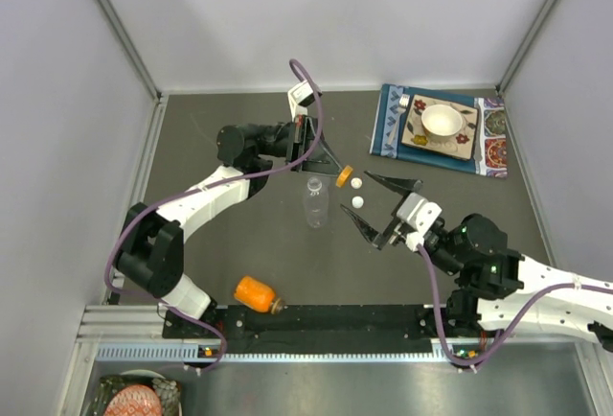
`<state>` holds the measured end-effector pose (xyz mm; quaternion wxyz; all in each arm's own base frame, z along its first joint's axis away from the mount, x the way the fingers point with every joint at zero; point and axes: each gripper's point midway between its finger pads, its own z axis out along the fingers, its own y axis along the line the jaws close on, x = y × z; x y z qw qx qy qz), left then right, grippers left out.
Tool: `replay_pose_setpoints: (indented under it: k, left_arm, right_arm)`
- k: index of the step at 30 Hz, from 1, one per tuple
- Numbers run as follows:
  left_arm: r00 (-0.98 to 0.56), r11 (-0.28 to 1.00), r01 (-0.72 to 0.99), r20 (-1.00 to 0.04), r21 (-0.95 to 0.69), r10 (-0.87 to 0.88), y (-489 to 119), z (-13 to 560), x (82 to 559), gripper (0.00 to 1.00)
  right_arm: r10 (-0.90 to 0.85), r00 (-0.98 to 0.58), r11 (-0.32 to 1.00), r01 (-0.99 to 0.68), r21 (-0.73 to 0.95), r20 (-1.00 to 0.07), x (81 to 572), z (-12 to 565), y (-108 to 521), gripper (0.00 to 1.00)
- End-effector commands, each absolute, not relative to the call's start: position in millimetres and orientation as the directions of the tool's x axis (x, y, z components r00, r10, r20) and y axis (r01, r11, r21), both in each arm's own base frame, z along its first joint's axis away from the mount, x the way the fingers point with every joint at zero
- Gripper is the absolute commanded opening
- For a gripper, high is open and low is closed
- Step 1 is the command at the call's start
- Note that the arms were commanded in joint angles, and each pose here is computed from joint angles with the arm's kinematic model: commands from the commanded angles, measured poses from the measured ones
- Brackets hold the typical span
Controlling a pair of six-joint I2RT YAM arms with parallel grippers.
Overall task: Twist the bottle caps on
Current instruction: Pick up the bottle cap from the center of the board.
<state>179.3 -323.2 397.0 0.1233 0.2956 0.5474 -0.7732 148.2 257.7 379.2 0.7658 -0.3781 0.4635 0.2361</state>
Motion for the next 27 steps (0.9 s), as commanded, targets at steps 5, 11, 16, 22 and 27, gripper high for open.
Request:
replay_pose_setpoints:
  k: [5, 11, 16, 22, 27]
  left_arm:
    - [-0.734, -0.434, 0.589, -0.676, -0.682, 0.064, -313, 411, 163, 0.0]
    - [-0.748, -0.434, 0.577, -0.661, -0.692, 0.058, -314, 412, 164, 0.0]
    - [-0.752, -0.437, 0.573, -0.657, -0.693, 0.056, -314, 412, 161, 0.0]
    - [-0.758, -0.435, 0.567, -0.65, -0.699, 0.056, -313, 411, 161, 0.0]
    - [-0.76, -0.435, 0.566, -0.648, -0.7, 0.054, -313, 412, 160, 0.0]
  right_arm:
    - [0.151, 0.533, 0.635, -0.698, -0.332, -0.832, 141, 441, 256, 0.69]
    - [0.138, 0.525, 0.63, -0.701, -0.334, -0.84, 144, 434, 266, 0.66]
    - [0.139, 0.528, 0.641, -0.693, -0.33, -0.838, 148, 432, 272, 0.63]
    - [0.155, 0.527, 0.648, -0.693, -0.316, -0.836, 151, 434, 274, 0.59]
    - [0.15, 0.512, 0.646, -0.698, -0.308, -0.846, 154, 431, 275, 0.53]
